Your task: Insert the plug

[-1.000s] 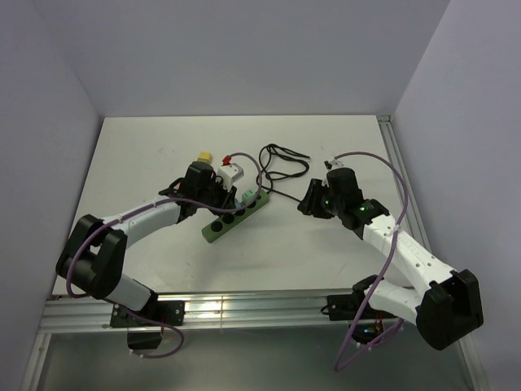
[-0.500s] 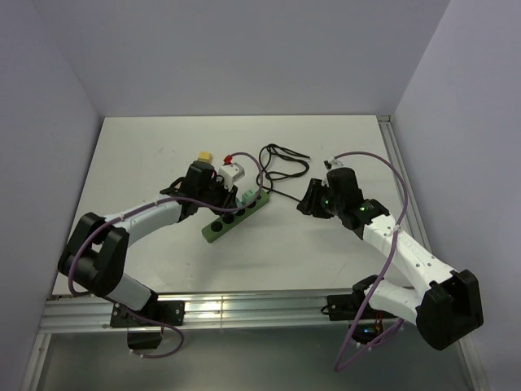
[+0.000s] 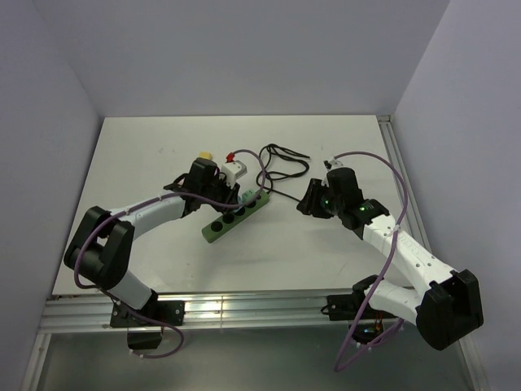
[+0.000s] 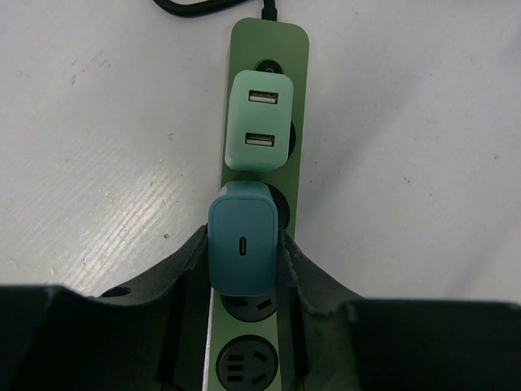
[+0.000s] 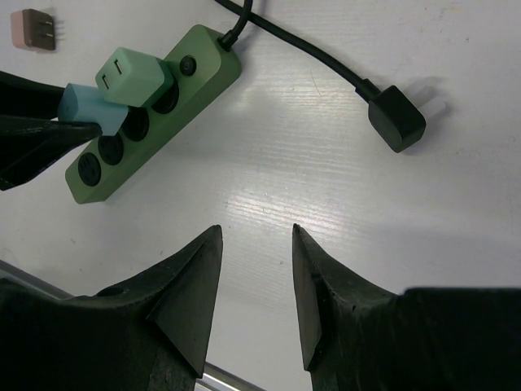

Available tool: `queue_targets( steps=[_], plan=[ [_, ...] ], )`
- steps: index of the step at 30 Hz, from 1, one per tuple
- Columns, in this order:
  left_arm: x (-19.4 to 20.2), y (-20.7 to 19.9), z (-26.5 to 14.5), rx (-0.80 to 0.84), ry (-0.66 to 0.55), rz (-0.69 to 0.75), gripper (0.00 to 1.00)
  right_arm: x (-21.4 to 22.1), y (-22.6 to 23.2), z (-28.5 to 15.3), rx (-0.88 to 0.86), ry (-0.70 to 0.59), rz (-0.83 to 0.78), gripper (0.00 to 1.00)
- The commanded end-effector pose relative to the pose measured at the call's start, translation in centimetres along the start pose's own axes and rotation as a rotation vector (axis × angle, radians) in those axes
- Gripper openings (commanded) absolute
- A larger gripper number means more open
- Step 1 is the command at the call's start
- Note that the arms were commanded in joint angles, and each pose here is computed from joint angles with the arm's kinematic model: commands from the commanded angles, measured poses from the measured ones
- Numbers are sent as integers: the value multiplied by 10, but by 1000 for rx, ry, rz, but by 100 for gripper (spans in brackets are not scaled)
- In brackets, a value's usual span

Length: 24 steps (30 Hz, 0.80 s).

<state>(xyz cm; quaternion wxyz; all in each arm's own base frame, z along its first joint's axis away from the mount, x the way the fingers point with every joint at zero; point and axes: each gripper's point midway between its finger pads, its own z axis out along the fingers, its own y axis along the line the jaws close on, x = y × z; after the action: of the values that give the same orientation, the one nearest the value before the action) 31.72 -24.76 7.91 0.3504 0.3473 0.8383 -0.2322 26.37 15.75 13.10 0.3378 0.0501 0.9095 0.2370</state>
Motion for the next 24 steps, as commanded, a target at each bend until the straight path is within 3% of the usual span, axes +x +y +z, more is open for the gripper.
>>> queue_targets(
  steps=[1, 14, 24],
  plan=[
    [5, 8, 1, -30, 33, 13, 0, -9, 3, -4, -17, -38, -19, 47],
    [50, -22, 21, 19, 188, 42, 0, -7, 4, -6, -28, -44, -16, 47],
    [61, -22, 22, 13, 204, 6, 0, -9, 5, -12, -29, -54, -18, 47]
  ],
)
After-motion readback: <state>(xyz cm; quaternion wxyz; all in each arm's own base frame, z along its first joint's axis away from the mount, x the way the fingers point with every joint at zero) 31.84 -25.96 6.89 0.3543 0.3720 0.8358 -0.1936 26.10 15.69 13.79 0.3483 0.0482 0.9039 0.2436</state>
